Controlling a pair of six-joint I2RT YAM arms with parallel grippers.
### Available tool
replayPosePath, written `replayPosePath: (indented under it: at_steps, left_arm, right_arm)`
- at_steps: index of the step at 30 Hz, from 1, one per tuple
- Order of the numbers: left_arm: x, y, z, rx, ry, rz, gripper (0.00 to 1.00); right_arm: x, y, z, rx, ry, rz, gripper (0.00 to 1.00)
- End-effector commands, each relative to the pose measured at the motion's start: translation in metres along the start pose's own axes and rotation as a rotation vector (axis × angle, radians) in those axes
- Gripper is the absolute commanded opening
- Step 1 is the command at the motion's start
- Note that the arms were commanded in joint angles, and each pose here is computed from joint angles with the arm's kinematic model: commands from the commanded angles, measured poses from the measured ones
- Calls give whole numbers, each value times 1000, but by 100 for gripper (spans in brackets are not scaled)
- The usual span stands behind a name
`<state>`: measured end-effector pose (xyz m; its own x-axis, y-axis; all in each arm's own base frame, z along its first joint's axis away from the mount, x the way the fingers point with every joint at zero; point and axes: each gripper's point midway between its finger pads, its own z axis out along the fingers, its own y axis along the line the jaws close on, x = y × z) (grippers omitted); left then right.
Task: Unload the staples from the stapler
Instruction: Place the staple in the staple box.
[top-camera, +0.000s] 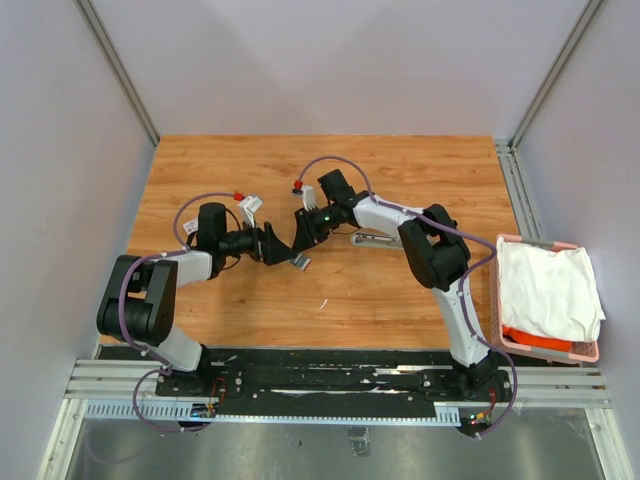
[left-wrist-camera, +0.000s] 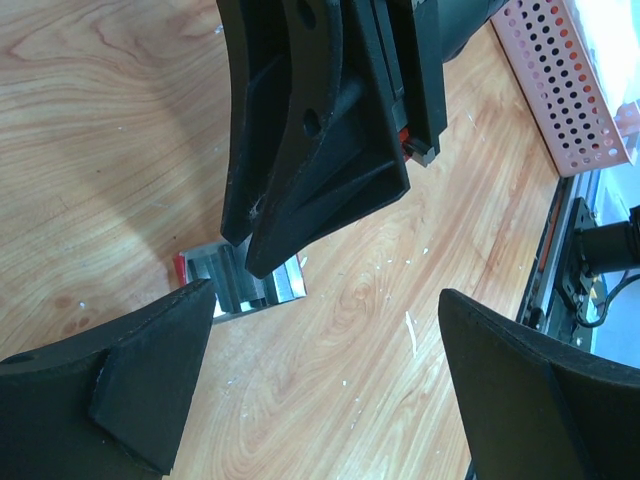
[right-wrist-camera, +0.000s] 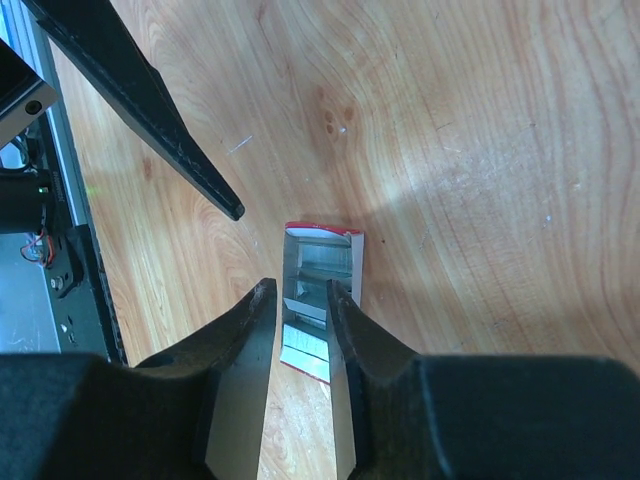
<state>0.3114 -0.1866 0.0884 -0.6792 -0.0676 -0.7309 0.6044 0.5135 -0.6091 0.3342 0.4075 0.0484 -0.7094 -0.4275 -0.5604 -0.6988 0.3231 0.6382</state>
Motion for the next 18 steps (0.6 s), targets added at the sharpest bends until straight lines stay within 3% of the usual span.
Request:
replayPosePath:
  at_steps: [1, 8, 18]
  left_arm:
    - [0, -1, 0, 19, -9, 8, 98]
    - [0, -1, 0, 21, -12, 9, 98]
    - [-10, -2, 0, 18, -27, 30, 98]
  right_arm:
    - [-11, 15, -1, 4, -1, -64, 29]
    - [-11, 18, -3, -3, 0, -91, 32]
    - [-18, 35, -31, -8, -8, -313, 34]
